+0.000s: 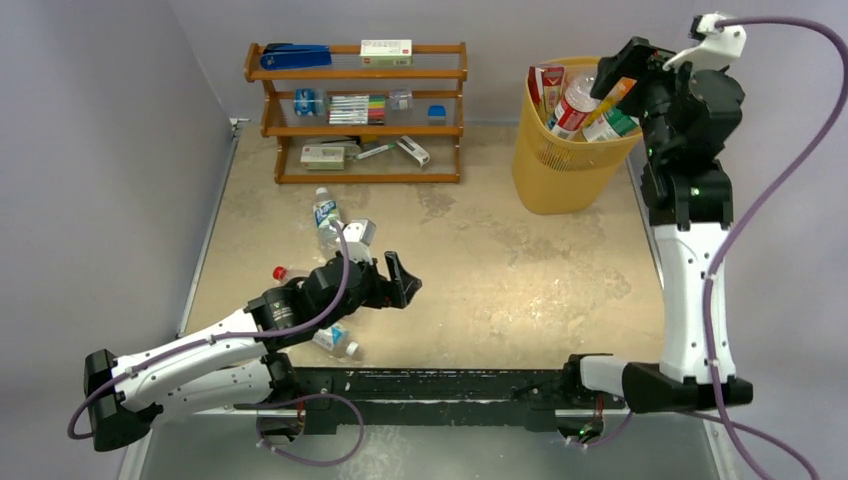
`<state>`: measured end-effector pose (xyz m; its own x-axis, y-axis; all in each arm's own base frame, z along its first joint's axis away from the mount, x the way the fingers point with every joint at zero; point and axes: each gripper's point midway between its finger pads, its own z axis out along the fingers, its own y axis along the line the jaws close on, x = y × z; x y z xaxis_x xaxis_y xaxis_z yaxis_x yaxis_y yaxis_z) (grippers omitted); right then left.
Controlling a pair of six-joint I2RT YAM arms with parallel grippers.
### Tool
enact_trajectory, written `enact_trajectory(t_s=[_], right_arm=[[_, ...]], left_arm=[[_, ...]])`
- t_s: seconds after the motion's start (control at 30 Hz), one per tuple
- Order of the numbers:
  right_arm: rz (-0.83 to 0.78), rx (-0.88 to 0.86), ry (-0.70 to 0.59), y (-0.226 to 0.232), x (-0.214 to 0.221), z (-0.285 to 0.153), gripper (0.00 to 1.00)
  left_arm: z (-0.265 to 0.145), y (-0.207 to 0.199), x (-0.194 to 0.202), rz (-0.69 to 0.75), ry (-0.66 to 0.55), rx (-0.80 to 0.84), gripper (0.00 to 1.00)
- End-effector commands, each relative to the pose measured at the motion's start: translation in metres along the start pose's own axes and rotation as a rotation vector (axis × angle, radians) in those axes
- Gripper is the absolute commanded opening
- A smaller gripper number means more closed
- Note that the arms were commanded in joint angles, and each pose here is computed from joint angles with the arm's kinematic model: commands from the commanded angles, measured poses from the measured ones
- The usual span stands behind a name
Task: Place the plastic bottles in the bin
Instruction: Adjust the trash bin at the center of the board.
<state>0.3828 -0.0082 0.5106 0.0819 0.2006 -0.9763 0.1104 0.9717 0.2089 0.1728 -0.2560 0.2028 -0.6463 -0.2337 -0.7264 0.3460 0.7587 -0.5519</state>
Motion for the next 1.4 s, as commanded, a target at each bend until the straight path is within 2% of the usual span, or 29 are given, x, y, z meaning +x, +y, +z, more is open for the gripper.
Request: enact_trajectory(t_s=[0.0, 0.23, 0.43, 0.67, 0.8, 0.9, 1.07, 1.17, 1.37], right_arm=[[0.027, -0.104, 0.052, 0.016, 0.018, -0.015, 0.99], [0.134, -0.458, 0.235, 0.072, 0.091, -0.048, 0.94], [0.210, -0.596, 0.385, 0.099, 0.164, -0.075, 0.93], [0.233, -0.614, 0.467, 0.097, 0.209, -0.095, 0.93], [0.216, -0.498, 0.493, 0.078, 0.219, -0.097, 0.94], [0.206, -0.385, 0.457, 0.061, 0.211, -0.087, 0.94], [0.170, -0.222, 0.342, 0.030, 0.166, -0.060, 0.90], [0.184, -0.074, 0.270, -0.019, 0.137, -0.037, 0.87], [0.286, 0.018, 0.147, -0.088, 0.091, -0.025, 0.82]], left_arm=[[-0.013, 0.021, -0.034, -0.050, -0.131, -0.156, 0.88], [-0.013, 0.062, -0.040, -0.040, -0.146, -0.365, 0.92], [-0.009, 0.125, -0.054, -0.095, -0.131, -0.541, 0.94], [-0.002, 0.177, -0.076, -0.131, -0.149, -0.699, 0.94], [0.012, 0.190, -0.084, -0.149, -0.146, -0.726, 0.94], [0.019, 0.198, -0.091, -0.143, -0.152, -0.750, 0.93], [0.016, 0.216, -0.104, -0.126, -0.161, -0.825, 0.94], [0.018, 0.213, -0.110, -0.146, -0.173, -0.800, 0.93], [0.013, 0.207, -0.119, -0.135, -0.194, -0.782, 0.92]])
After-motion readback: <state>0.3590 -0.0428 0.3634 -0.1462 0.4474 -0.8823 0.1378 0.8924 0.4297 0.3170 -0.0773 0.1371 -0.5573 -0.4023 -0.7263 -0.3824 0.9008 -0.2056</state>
